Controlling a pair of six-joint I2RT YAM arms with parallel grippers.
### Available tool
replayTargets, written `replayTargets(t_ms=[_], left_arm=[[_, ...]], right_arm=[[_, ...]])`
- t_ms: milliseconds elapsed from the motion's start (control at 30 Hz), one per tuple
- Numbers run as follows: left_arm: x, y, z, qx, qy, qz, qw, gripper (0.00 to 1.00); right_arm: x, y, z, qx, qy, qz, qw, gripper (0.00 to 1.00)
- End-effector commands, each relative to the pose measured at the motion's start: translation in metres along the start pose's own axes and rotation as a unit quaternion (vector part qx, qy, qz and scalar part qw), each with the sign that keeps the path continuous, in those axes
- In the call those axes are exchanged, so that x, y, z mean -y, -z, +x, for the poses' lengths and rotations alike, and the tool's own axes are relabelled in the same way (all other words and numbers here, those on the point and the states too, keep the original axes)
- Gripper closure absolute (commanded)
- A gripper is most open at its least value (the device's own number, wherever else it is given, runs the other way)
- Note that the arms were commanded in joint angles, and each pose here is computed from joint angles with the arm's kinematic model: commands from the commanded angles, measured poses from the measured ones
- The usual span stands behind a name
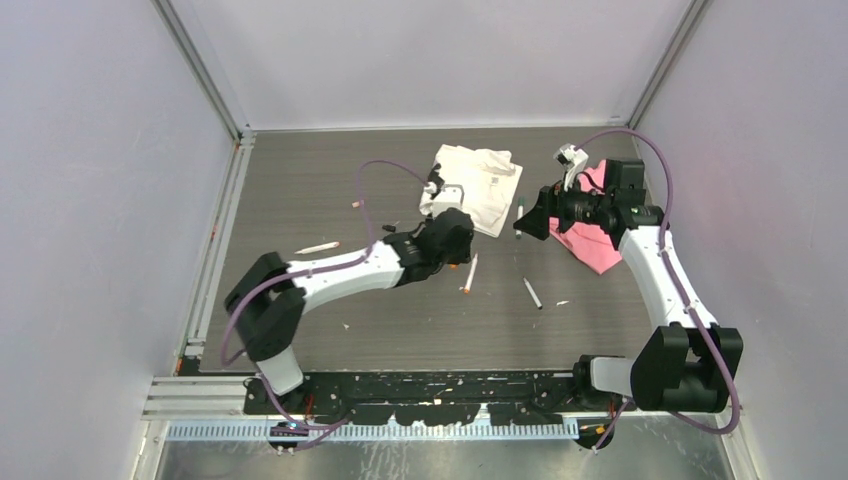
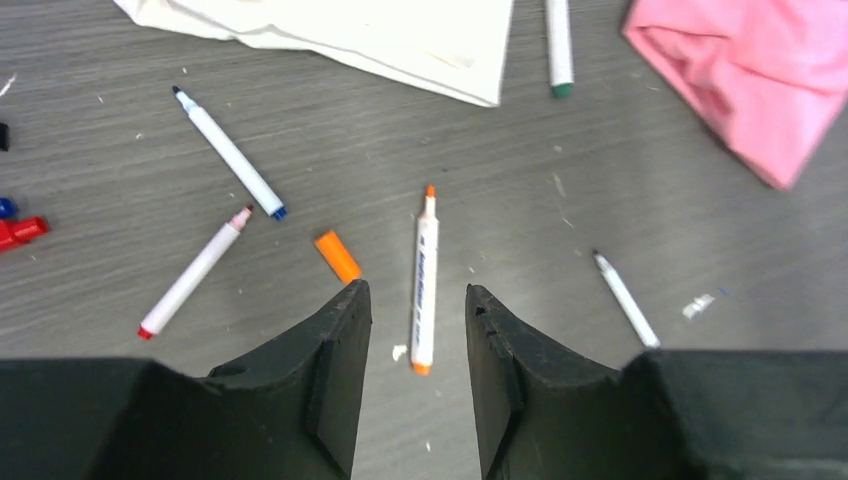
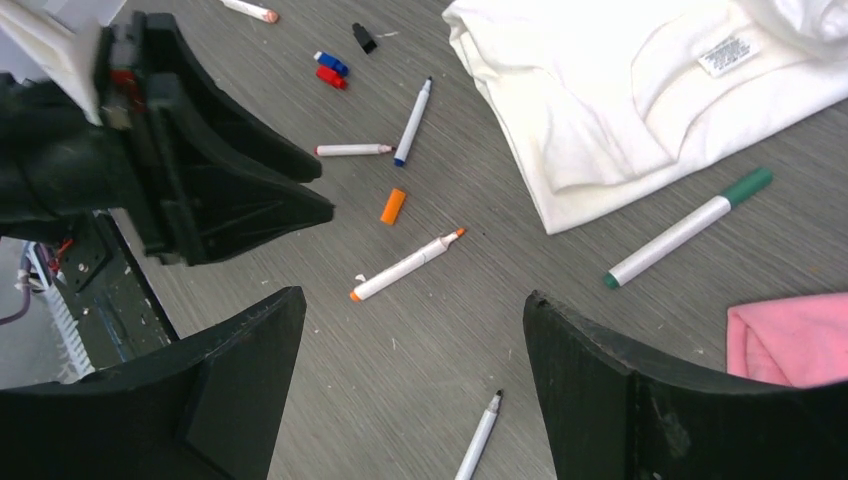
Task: Insert the pens into the pen caps
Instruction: Pick up the pen from the center of the board.
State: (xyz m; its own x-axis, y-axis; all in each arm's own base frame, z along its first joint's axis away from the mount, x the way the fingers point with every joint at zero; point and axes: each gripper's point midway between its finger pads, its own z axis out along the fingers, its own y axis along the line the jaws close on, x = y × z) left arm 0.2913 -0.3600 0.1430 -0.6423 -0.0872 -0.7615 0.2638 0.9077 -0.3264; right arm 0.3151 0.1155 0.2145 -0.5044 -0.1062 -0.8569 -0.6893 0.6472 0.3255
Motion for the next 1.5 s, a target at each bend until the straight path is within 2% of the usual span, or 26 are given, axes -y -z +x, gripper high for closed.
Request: replayTargets(t_ms=[0, 267, 667, 733, 900, 933, 1000, 1133, 1300, 1467], left_arm=[[-0.018, -0.020, 0.019, -0.016, -0.070, -0.086, 0.994, 0.59], [0.011, -0.053, 0.039, -0.066, -0.093, -0.050, 0.992, 0.59], [0.009, -0.081, 0.077, -0.127, -0.111, -0.058, 0.984, 0.68], [0.005, -0.083, 0.083, -0.134, -0.117, -0.066, 0.982, 0.74], [-0.010, -0.085, 0.093, -0.149, -0.144, -0.103, 0.973, 0.77], [-0.013, -0.086, 0.096, -0.153, -0.150, -0.110, 0.970, 0.79], [-0.017, -0.086, 0.101, -0.163, -0.162, -0.117, 0.966, 0.90], [-0.025, -0.084, 0.107, -0.176, -0.180, -0.126, 0.959, 0.97], [-0.014, -0.072, 0.082, -0.145, -0.184, -0.101, 0.967, 0.99], [0.019, -0.037, 0.035, -0.066, -0.123, -0.016, 0.990, 0.99]], right_arm=[[0.006, 0.001, -0.011, 0.002, 0.016, 0.013, 1.000, 0.14], [0.011, -0.003, -0.004, -0.012, 0.001, 0.012, 1.000, 0.14], [0.011, -0.005, -0.002, -0.019, -0.004, 0.005, 1.000, 0.14], [0.011, -0.005, -0.001, -0.019, -0.004, 0.003, 1.000, 0.14], [0.009, -0.004, -0.003, -0.017, -0.003, 0.000, 1.000, 0.14], [0.008, -0.004, -0.003, -0.016, -0.003, -0.001, 1.000, 0.14], [0.006, -0.003, -0.004, -0.013, -0.003, -0.003, 1.000, 0.14], [0.003, -0.004, -0.005, -0.009, -0.008, -0.010, 1.000, 0.14], [-0.001, -0.009, -0.001, -0.001, -0.021, -0.029, 0.999, 0.15], [0.002, -0.017, 0.008, 0.000, -0.031, -0.021, 0.999, 0.17]])
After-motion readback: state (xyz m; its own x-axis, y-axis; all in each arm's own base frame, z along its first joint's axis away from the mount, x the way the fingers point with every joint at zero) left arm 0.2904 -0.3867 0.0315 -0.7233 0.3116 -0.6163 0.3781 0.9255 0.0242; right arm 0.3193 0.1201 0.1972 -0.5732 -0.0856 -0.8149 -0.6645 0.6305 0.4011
